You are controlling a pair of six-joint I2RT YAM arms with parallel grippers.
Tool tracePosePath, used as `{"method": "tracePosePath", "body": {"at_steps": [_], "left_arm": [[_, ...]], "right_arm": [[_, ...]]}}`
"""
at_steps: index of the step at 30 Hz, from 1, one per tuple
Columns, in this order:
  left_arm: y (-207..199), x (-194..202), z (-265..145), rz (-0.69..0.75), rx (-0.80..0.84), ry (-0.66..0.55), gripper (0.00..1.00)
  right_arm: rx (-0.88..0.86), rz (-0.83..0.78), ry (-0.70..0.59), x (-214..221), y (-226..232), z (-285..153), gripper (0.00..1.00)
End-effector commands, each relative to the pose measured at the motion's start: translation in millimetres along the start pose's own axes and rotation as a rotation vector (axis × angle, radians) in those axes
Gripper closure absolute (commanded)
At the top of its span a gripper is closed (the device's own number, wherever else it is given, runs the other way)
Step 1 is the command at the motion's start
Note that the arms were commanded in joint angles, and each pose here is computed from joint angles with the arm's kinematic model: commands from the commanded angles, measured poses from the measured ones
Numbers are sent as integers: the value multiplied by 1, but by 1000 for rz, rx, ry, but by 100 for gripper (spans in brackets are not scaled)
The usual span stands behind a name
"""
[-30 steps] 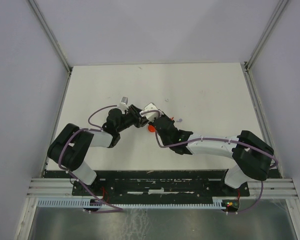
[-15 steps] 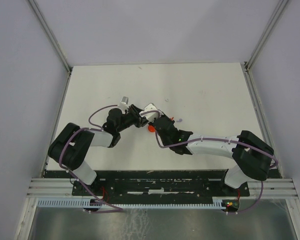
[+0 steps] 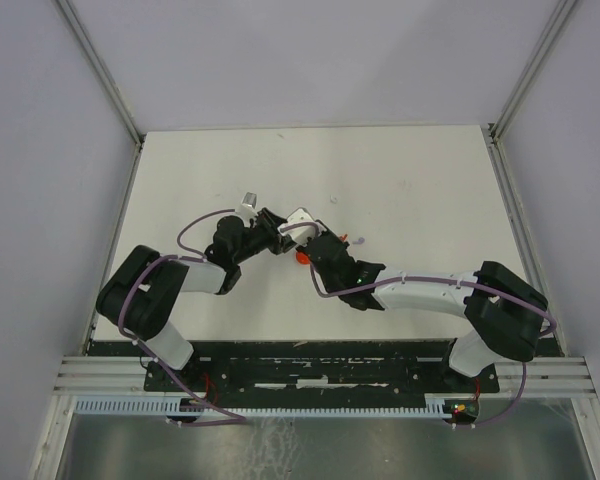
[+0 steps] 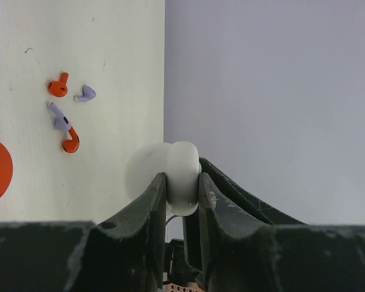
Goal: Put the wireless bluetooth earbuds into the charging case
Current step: Place the earbud in the charging case.
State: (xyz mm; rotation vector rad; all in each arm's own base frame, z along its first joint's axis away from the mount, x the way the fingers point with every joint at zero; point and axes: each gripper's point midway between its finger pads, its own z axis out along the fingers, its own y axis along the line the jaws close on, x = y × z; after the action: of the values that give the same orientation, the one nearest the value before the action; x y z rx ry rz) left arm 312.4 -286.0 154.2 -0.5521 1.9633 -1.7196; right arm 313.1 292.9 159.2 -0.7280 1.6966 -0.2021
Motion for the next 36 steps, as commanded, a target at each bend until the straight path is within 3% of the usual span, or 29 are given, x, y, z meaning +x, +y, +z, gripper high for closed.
{"method": "tracePosePath", "body": {"at_steps": [1, 7, 22, 26, 31, 36], "left_arm": [[-40, -5, 6, 22, 126, -1, 97], [-39, -5, 6, 17, 131, 0, 97], [-34, -6, 5, 15, 124, -3, 97], [-32, -6, 4, 16, 120, -6, 97], [-33, -7, 1, 20, 123, -19, 97], [-35, -8, -2, 26, 121, -31, 97]], "right_arm": [[-7, 14, -6, -5, 2, -4, 70], [0, 33, -9, -7, 0, -5, 64], [59, 301, -66, -45, -65, -44, 28], [65, 354, 28, -39, -78, -45, 19], [93, 310, 339, -7, -84, -29, 15], [22, 332, 408, 1, -69, -21, 10]]}}
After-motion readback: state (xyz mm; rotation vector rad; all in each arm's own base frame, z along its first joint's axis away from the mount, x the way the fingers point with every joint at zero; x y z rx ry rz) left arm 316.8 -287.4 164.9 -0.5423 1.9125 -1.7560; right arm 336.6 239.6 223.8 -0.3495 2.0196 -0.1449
